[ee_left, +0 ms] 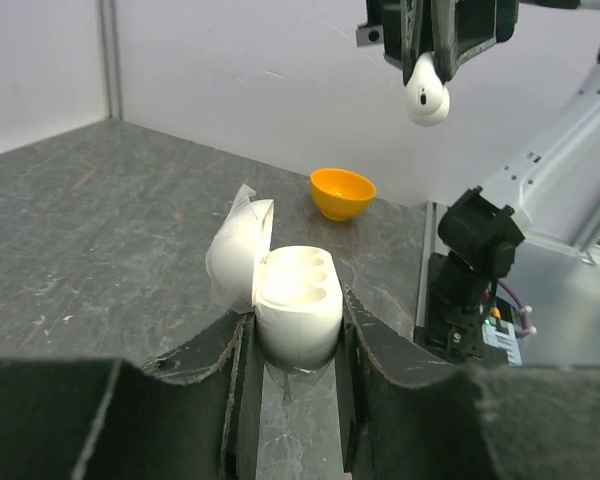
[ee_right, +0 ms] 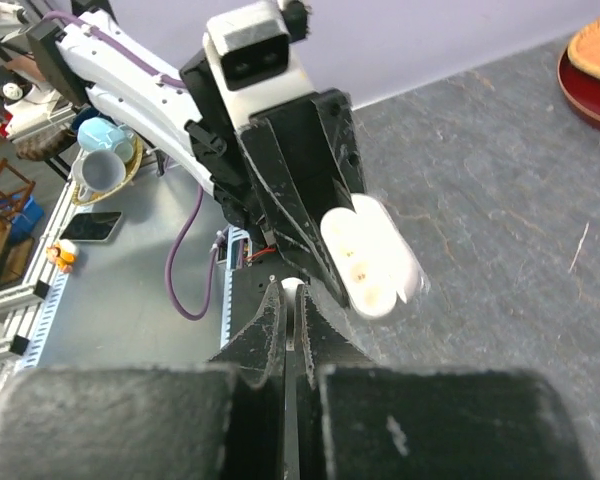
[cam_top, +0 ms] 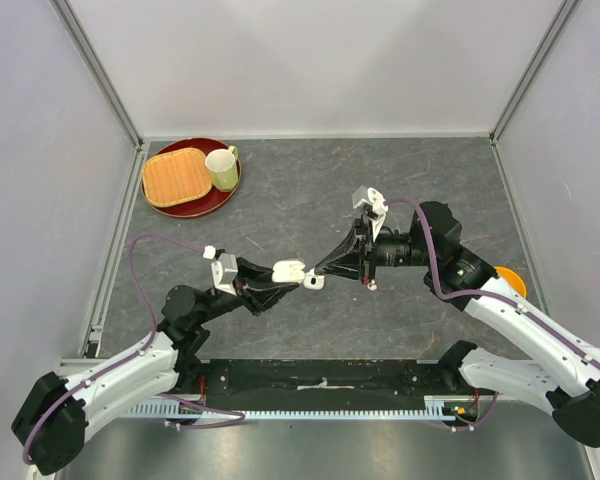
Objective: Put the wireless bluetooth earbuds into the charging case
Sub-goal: Place the earbud in the charging case.
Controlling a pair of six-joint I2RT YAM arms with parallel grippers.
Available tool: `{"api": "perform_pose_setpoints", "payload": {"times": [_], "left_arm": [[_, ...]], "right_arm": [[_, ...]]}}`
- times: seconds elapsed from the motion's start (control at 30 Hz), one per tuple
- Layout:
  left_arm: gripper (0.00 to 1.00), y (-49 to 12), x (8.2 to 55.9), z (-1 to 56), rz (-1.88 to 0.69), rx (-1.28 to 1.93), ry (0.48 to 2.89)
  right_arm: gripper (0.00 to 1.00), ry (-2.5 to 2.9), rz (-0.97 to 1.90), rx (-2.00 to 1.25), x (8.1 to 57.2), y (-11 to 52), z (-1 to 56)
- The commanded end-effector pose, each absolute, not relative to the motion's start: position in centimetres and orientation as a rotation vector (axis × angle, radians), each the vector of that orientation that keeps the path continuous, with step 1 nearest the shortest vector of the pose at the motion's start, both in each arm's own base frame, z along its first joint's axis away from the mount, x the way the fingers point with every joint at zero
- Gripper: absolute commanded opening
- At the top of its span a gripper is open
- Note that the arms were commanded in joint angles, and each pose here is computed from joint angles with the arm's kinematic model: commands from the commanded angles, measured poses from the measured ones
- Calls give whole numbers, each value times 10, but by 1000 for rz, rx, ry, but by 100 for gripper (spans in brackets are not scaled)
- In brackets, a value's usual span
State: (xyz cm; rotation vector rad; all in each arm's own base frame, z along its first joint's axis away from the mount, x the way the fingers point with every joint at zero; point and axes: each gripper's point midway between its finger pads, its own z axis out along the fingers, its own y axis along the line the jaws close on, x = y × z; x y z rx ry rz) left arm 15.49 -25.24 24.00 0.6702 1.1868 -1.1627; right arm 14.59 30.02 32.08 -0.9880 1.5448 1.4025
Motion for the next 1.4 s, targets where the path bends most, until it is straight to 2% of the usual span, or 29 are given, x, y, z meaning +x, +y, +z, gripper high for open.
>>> {"api": "perform_pose_setpoints", "payload": {"times": [0.0, 0.43, 1.37], "left_arm": [[2, -261, 136, 275, -1234, 780, 1038], [2, -276, 113, 284, -1360, 948, 967], [2, -282, 114, 282, -1419, 946, 1003]], "right_arm": [[0, 1309, 1318, -1081, 142, 305, 357], [0, 1230, 1268, -1183, 133, 316, 353], [0, 1237, 1232, -1271, 126, 348, 328]]}}
